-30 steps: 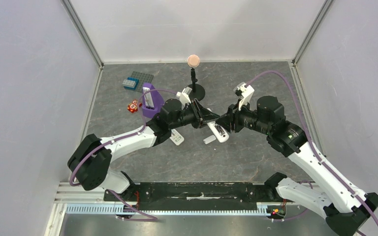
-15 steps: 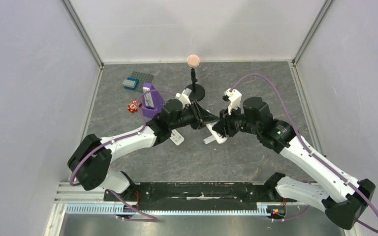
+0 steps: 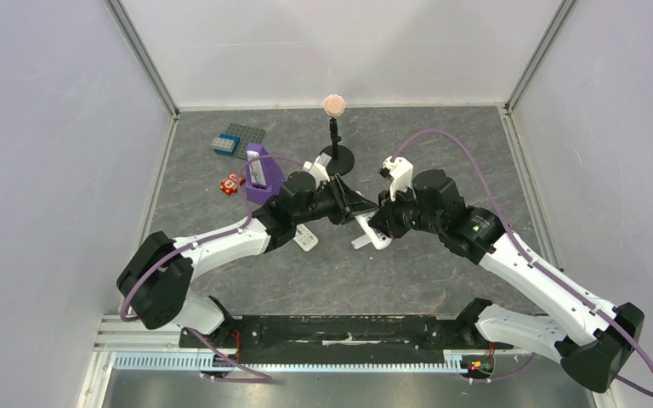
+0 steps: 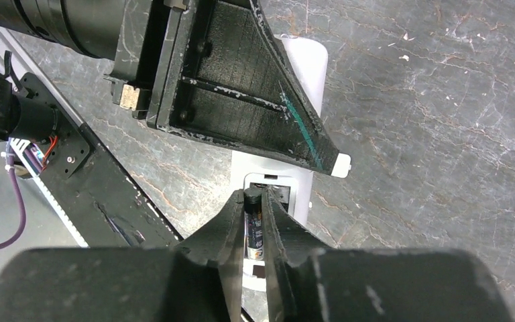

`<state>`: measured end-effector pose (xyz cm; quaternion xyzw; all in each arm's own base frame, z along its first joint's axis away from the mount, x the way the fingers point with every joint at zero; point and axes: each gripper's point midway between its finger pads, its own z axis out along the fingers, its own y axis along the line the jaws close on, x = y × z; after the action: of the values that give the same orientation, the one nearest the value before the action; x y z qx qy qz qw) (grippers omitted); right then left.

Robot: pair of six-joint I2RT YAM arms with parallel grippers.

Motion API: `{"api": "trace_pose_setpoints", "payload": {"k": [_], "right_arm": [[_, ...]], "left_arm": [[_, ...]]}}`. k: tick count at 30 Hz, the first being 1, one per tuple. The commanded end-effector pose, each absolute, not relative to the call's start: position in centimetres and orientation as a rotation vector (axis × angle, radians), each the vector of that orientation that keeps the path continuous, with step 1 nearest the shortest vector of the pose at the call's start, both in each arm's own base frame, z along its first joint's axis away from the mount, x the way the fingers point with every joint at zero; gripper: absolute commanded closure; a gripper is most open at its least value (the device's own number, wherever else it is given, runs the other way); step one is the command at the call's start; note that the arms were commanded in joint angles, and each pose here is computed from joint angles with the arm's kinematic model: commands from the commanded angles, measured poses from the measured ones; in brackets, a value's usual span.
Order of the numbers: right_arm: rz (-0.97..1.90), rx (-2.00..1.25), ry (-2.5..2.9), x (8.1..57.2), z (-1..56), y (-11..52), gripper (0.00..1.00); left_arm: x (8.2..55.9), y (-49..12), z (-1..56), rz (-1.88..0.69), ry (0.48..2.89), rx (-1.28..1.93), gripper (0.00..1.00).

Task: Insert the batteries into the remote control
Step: Load the battery into the remote control.

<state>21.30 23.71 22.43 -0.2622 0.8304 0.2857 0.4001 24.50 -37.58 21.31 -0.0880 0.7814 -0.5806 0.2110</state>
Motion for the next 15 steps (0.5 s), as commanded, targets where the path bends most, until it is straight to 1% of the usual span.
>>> {"api": "trace_pose_setpoints", "payload": {"k": [1,3,6,15], "right_arm": [[0.67,-0.671,2.115,21.7,21.6,23.4,0.9],[0.664,-0.653,2.115,21.9,21.8,23.3,0.96],[0.673,-0.637,2.108,21.9,22.4,23.3,1.0],[0.703,-0.622,2.117,21.5,23.9,23.5,1.0]], "left_arm": [[24.9,-38.0,25.7,-1.668,2.033,-0.153,0.98],[24.9,-37.9,25.5,-1.66,2.036,-0.148,0.98],[24.8,-37.8,25.2,-1.641,2.039,-0.13,0.98],[24.8,-37.3,24.8,-1.596,2.019,-0.085,0.98]]}}
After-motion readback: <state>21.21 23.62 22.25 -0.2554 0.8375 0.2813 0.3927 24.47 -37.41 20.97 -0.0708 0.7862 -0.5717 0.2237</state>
